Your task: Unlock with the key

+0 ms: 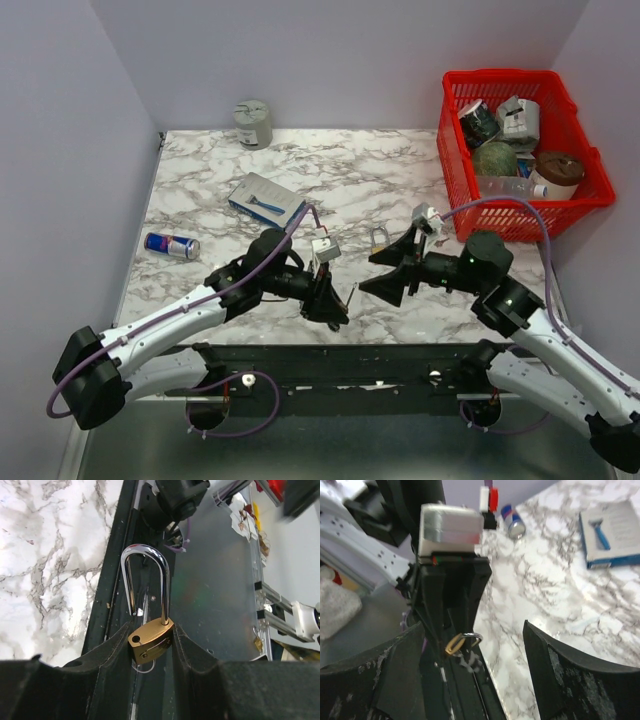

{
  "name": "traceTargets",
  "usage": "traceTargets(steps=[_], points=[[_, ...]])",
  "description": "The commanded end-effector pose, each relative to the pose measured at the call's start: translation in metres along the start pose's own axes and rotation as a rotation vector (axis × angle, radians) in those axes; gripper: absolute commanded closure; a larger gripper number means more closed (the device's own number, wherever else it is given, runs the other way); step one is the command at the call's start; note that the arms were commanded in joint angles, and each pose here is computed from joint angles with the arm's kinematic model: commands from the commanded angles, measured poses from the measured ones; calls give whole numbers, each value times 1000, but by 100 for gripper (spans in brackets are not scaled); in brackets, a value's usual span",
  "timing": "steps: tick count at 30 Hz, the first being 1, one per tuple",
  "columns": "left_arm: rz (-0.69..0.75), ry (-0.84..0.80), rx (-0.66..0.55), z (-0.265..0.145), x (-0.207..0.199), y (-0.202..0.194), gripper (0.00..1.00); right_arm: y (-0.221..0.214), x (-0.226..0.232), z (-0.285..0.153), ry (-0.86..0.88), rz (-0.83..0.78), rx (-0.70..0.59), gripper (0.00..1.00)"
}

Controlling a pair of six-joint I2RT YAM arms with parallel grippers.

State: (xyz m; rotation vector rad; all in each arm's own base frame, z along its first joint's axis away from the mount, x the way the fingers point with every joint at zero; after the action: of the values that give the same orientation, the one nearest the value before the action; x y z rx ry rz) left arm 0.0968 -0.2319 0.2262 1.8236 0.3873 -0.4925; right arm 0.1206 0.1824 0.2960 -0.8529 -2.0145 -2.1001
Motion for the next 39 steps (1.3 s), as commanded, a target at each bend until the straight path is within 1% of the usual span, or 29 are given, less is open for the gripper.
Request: traceTargets(steps=[1, 3, 7, 10, 11, 13, 14, 16, 17, 19, 20, 21, 22, 23, 24, 25, 27, 28, 29, 30, 31, 32, 35, 36, 38, 39], points=[[40, -106, 20, -4, -13, 7, 100, -16, 3, 7, 161, -22, 130, 12], [46, -109, 20, -5, -14, 8, 100, -17, 3, 11, 204, -31, 126, 12], [43, -114, 25, -3, -13, 8, 100, -27, 3, 16, 289, -10, 170, 15], [43, -115, 26, -3, -12, 7, 100, -37, 0, 20, 337, 25, 194, 22], [48, -116, 23, -3, -12, 8, 100, -38, 0, 21, 342, 35, 198, 26], [48, -116, 23, -3, -12, 8, 100, -40, -1, 21, 349, 31, 197, 33], [50, -117, 21, -3, -12, 8, 100, -41, -1, 21, 351, 35, 199, 40], [47, -105, 16, -3, -10, 9, 100, -41, 0, 21, 363, 34, 198, 51], [44, -87, 11, -4, -8, 10, 100, -42, 0, 21, 363, 43, 199, 64], [43, -21, -6, -4, -1, 11, 100, -41, -1, 21, 347, 48, 185, 76], [38, 2, -9, -5, 2, 11, 100, -42, -2, 22, 334, 57, 182, 87], [32, 27, -15, -6, 5, 11, 100, -43, -4, 23, 317, 64, 177, 91], [24, 96, -24, -5, 13, 11, 100, -44, -10, 26, 267, 76, 162, 96], [5, 126, -10, -5, 18, 8, 100, -44, -13, 28, 233, 90, 154, 99], [2, 149, -6, -5, 22, 9, 100, -46, -19, 31, 184, 111, 155, 99], [-19, 164, 16, -2, 28, 7, 100, -49, -31, 37, 89, 139, 144, 99], [-46, 215, 31, 0, 36, 10, 100, -51, -44, 44, -9, 184, 154, 99], [-77, 249, 48, 2, 45, 8, 100, -52, -51, 48, -70, 198, 146, 99], [-103, 314, 61, 1, 54, 6, 100, -59, -63, 55, -127, 237, 172, 99], [-121, 350, 63, 1, 60, 9, 97, -63, -70, 58, -173, 254, 181, 99], [-168, 407, 79, 0, 75, 6, 93, -63, -79, 63, -234, 260, 171, 99], [-202, 436, 98, -2, 83, 4, 90, -72, -90, 69, -282, 287, 201, 99], [-274, 472, 119, -2, 110, 1, 85, -74, -108, 82, -355, 319, 218, 99], [-274, 471, 124, -1, 115, 3, 84, -85, -119, 88, -384, 344, 256, 99], [-310, 483, 162, 3, 131, -4, 82, -81, -129, 97, -407, 347, 254, 99], [-310, 491, 164, 4, 137, 0, 77, -88, -139, 101, -431, 365, 276, 99]])
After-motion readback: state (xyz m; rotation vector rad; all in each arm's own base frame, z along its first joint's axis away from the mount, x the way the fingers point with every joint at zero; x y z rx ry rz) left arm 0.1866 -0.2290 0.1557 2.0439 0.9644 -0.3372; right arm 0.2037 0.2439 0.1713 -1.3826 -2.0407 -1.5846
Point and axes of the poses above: each gripper's point midway between its finger pads, its own z axis out along the fingers, its own x axis along the line the jaws close on, y = z × x, the point moved 8 cm from there along -z, back along the fingers, and after that the axes turned 8 degrees about z, right-handed, at the moved point
